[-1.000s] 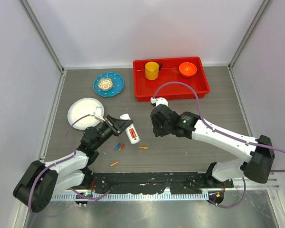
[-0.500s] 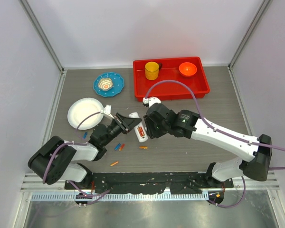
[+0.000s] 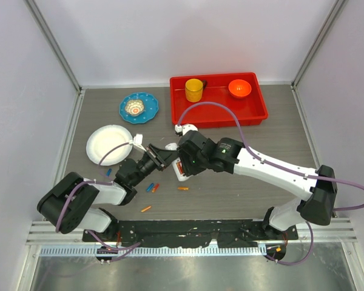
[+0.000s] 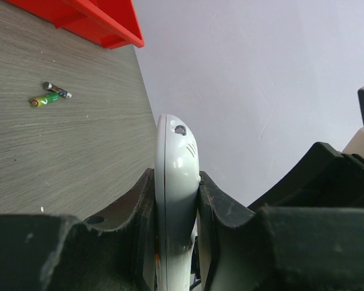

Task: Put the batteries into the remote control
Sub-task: Place the battery cover at the center of the board, then pick up the battery cover at the center of the board, then load the battery cover into the remote control.

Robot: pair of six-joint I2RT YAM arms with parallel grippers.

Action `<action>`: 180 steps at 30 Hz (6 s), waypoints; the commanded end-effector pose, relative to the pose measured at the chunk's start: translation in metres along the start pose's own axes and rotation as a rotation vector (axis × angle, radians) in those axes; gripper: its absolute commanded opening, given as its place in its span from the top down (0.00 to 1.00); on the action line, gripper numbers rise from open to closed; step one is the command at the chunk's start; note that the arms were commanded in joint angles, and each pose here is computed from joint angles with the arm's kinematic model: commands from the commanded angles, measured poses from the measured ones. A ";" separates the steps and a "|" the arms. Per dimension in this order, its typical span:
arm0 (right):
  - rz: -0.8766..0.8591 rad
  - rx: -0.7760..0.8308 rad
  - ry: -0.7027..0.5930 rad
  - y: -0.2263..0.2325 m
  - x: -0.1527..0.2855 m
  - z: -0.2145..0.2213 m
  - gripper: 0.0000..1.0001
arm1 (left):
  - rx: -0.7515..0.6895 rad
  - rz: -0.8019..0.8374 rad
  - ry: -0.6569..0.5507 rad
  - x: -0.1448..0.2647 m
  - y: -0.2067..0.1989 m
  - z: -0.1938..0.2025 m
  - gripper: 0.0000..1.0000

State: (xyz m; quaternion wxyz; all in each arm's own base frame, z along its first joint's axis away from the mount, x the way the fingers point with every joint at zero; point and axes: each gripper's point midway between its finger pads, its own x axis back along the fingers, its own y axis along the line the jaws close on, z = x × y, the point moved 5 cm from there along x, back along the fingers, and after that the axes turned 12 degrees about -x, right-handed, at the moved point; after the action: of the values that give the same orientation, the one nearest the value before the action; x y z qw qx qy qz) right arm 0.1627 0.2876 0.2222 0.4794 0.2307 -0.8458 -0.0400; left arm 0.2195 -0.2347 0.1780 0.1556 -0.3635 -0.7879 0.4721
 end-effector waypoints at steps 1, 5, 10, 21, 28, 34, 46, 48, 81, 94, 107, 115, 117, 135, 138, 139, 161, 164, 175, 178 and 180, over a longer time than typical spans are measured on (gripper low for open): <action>-0.049 -0.011 -0.068 0.016 0.009 -0.019 0.93 | -0.013 0.111 -0.074 -0.007 -0.026 -0.016 0.99; -0.040 -0.007 -0.057 0.017 0.004 -0.017 0.93 | -0.012 0.103 -0.071 -0.007 -0.026 -0.014 0.99; -0.039 -0.010 -0.058 0.018 -0.001 -0.017 0.94 | -0.024 0.097 -0.069 -0.006 -0.027 -0.014 1.00; -0.040 -0.014 -0.062 0.020 -0.004 -0.018 0.94 | -0.045 0.071 -0.050 -0.005 -0.026 -0.010 1.00; 0.027 -0.023 -0.117 0.010 -0.002 -0.024 0.98 | -0.045 0.058 -0.062 -0.005 -0.024 -0.011 1.00; 0.245 0.073 -0.137 -0.027 0.007 -0.023 0.99 | -0.082 0.020 -0.076 -0.001 -0.023 -0.015 1.00; 0.916 0.304 -0.059 -0.135 -0.041 0.000 0.99 | -0.122 0.005 -0.096 0.015 -0.027 -0.019 1.00; 0.965 0.321 -0.042 -0.144 -0.053 0.004 0.99 | -0.122 0.011 -0.101 0.019 -0.029 -0.019 1.00; 0.801 0.153 0.142 -0.171 -0.116 0.040 0.82 | -0.160 0.013 -0.182 0.059 -0.043 -0.030 1.00; 0.653 0.071 0.090 -0.149 -0.099 0.024 0.54 | -0.163 0.012 -0.180 0.059 -0.042 -0.030 1.00; 0.260 -0.248 0.111 -0.178 -0.078 0.008 0.36 | -0.149 0.032 -0.129 0.052 -0.042 -0.023 1.00; 0.362 -0.300 0.134 -0.208 -0.091 0.026 0.34 | -0.145 0.045 -0.099 0.047 -0.042 -0.019 1.00; 0.378 -0.307 0.132 -0.212 -0.092 0.026 0.34 | -0.143 0.050 -0.091 0.045 -0.041 -0.018 1.00; 0.389 -0.337 0.178 -0.221 -0.100 0.037 0.43 | -0.128 0.072 -0.068 0.039 -0.041 -0.014 1.00; 0.381 -0.348 0.182 -0.220 -0.099 0.039 0.49 | -0.128 0.073 -0.067 0.039 -0.041 -0.014 1.00; 0.378 -0.351 0.184 -0.219 -0.100 0.040 0.52 | -0.127 0.073 -0.067 0.039 -0.041 -0.014 1.00; 0.330 -0.390 0.091 -0.206 -0.075 0.025 0.78 | -0.121 0.047 -0.066 0.038 -0.037 -0.014 1.00; 0.294 -0.375 0.034 -0.194 -0.053 0.012 0.78 | -0.124 0.041 -0.069 0.036 -0.037 -0.015 1.00; 0.095 -0.188 -0.095 -0.091 0.033 -0.010 0.81 | -0.077 0.034 -0.090 0.016 -0.032 -0.018 1.00; 0.050 -0.147 -0.091 -0.063 0.048 -0.009 0.81 | -0.048 0.046 -0.103 0.008 -0.031 -0.019 1.00; 0.029 -0.125 -0.074 -0.051 0.052 -0.006 0.81 | -0.034 0.048 -0.112 0.004 -0.030 -0.020 1.00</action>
State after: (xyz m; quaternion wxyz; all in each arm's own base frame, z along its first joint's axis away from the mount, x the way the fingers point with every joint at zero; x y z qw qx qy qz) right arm 0.1784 0.2165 0.2349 0.4571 0.1884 -0.8639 -0.0961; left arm 0.2058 -0.2225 0.1704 0.1700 -0.3285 -0.8171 0.4423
